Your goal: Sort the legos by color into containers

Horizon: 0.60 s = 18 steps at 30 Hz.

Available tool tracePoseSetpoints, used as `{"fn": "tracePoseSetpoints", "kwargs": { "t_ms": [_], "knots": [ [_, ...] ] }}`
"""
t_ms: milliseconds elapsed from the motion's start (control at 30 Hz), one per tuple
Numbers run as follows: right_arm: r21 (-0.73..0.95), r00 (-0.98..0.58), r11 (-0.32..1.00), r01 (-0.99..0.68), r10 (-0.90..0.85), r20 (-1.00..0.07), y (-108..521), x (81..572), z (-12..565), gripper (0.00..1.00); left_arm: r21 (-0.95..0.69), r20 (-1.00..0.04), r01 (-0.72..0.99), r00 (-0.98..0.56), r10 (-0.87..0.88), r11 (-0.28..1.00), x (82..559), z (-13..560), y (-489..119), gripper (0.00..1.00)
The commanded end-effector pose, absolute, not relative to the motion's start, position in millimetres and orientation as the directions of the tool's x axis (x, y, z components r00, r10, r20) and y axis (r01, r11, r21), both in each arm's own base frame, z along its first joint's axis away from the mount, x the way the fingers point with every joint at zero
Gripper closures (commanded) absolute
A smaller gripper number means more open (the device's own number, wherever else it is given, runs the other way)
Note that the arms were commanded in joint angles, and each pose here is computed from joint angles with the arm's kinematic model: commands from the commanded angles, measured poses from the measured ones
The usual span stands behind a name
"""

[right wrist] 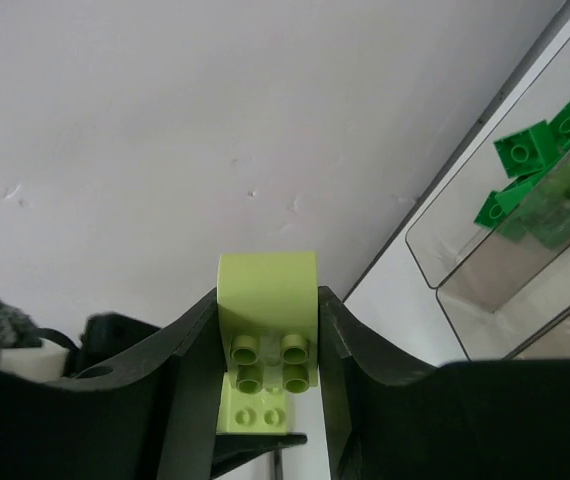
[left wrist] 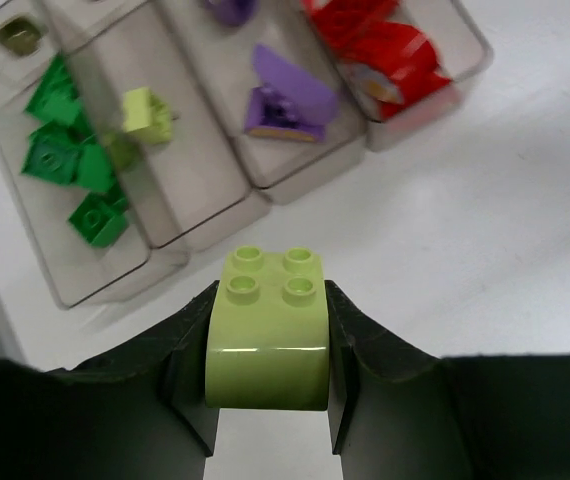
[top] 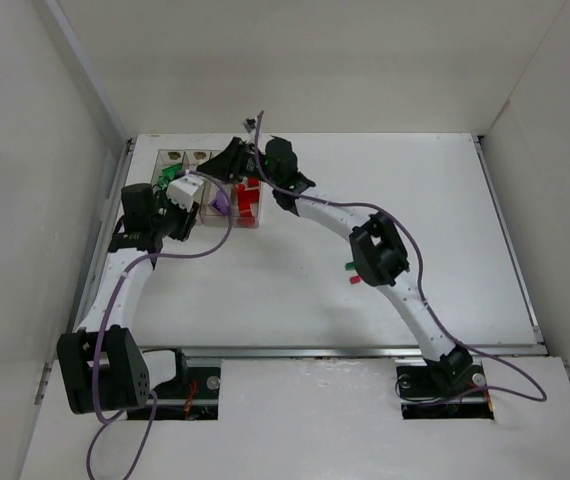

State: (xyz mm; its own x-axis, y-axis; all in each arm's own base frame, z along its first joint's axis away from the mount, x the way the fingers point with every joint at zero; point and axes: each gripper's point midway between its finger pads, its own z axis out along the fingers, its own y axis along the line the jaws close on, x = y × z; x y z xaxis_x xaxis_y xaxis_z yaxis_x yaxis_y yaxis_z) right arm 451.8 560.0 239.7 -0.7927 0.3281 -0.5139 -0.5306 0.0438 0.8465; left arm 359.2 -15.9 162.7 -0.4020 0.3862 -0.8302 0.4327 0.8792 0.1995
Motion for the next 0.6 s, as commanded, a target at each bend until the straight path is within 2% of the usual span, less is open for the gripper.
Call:
{"fn": "tracePoseSetpoints", "kwargs": {
  "t_ms": [0,67,100,133,167,267,400,467,567],
  "knots": [
    [0.725,-0.674,-0.032,-0.688,0.398,-0.622,522.9,446.5,333.7,1.00,0.239,-0.832,0.668,-0.233,0.503,0.705,343.4,174.5,-53.0,1.00],
    [0.709,-0.651,-0.002,-0.705,0.399,-0.646,514.6,447.2,334.2,1.00,0.224,-0.832,0.764,-0.173,0.527,0.605,325.4,167.9,-71.5,1.00],
    [0.700,-0.651,-0.011,-0.714,0.378,-0.658,514.2,441.9,334.1,1.00,0.198,-0.807,0.819,-0.175,0.564,0.538,307.0,154.8,-80.1,1.00],
    [0.702,-0.654,-0.007,-0.712,0.371,-0.659,509.7,443.4,332.0,1.00,0.262,-0.765,0.862,-0.089,0.638,0.434,300.6,142.9,-82.0,1.00],
    [0.695,-0.651,-0.017,-0.719,0.367,-0.665,507.2,438.2,340.4,1.00,0.251,-0.751,0.889,-0.070,0.657,0.382,292.7,131.8,-90.3,1.00],
    [0.717,-0.670,0.009,-0.697,0.348,-0.656,494.2,442.0,327.3,1.00,0.240,-0.725,0.917,-0.050,0.687,0.320,282.6,106.2,-98.7,1.00],
    [0.732,-0.671,0.060,-0.678,0.357,-0.650,460.4,446.7,327.2,1.00,0.318,-0.666,0.934,0.095,0.740,0.166,280.7,89.9,-125.5,1.00],
    [0.733,-0.661,0.093,-0.674,0.367,-0.655,443.0,452.0,324.0,1.00,0.370,-0.583,0.925,0.158,0.797,0.087,283.1,73.8,-124.8,1.00],
    [0.714,-0.640,0.151,-0.684,0.344,-0.687,426.1,441.8,313.5,1.00,0.342,-0.472,0.937,0.236,0.850,-0.070,273.2,43.3,-126.2,1.00]
  ]
}}
